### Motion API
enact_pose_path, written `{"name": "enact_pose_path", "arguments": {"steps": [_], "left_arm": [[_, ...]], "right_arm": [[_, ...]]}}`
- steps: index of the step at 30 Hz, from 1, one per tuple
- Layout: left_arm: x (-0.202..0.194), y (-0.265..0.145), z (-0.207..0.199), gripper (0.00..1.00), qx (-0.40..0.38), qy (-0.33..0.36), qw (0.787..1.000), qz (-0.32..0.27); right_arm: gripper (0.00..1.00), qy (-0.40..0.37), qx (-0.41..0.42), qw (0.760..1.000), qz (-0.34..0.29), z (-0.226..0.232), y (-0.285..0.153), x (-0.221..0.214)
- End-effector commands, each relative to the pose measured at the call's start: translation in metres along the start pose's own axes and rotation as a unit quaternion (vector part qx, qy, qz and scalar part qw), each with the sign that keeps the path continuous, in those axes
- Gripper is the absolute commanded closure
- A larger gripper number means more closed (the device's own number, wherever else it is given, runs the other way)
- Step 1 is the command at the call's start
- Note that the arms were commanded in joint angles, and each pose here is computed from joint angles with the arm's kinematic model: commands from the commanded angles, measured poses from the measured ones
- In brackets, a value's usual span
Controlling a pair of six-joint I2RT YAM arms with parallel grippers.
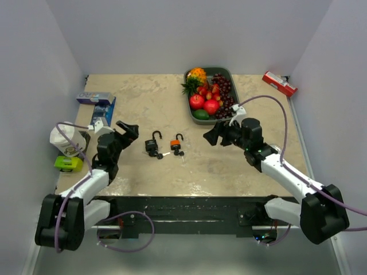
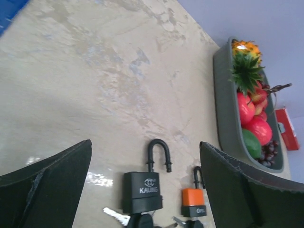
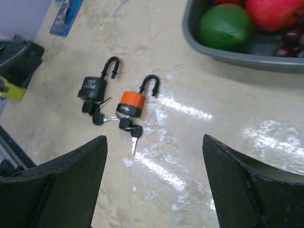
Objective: Unlock with the key
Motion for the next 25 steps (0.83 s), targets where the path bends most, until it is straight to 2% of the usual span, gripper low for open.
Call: {"name": "enact_pose_path", "arguments": {"steps": [1, 3, 5, 6, 7, 10, 15, 25], "left_arm": [[0.029, -0.019, -0.016, 0.01, -0.064, 0.065, 0.996, 0.015], [0.044, -0.027, -0.024, 0.01, -0.067, 0.085, 0.994, 0.023], [0.074, -0.039, -0.038, 0.01, -0.084, 0.123, 0.989, -0.005], [0.076, -0.045, -0.038, 0.00, -0.085, 0.140, 0.986, 0.001], [0.087, -0.053, -0.044, 0.01, -0.094, 0.151, 0.984, -0.017], [0.105, -0.069, -0.047, 0.01, -0.091, 0.190, 0.977, -0.038], [0.120, -0.079, -0.047, 0.01, -0.077, 0.232, 0.969, -0.041], [0.113, -0.078, -0.044, 0.01, -0.078, 0.234, 0.969, -0.030]], "right_arm": [[0.16, 0.026, -0.020, 0.996, -0.085, -0.011, -0.017, 0.038], [0.16, 0.025, -0.051, 0.992, -0.116, -0.018, -0.028, 0.048], [0.16, 0.013, -0.064, 0.986, -0.152, -0.015, -0.045, 0.058], [0.16, 0.009, -0.080, 0.980, -0.180, -0.017, -0.054, 0.065], [0.16, 0.003, -0.077, 0.976, -0.203, -0.012, -0.065, 0.071], [0.15, -0.012, -0.085, 0.967, -0.241, -0.010, -0.084, 0.077], [0.15, -0.021, -0.092, 0.964, -0.248, -0.010, -0.092, 0.078], [0.15, -0.020, -0.090, 0.964, -0.250, -0.008, -0.096, 0.078]]}}
Point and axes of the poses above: each gripper's point midway between its finger pads, its own y axis out along the fingers, its own z axis along the line the jaws close on, x = y × z, the point moved 4 cm from there along -y, back along the fingers, and after that the axes turned 15 degrees about y, right-handed, at the moved point
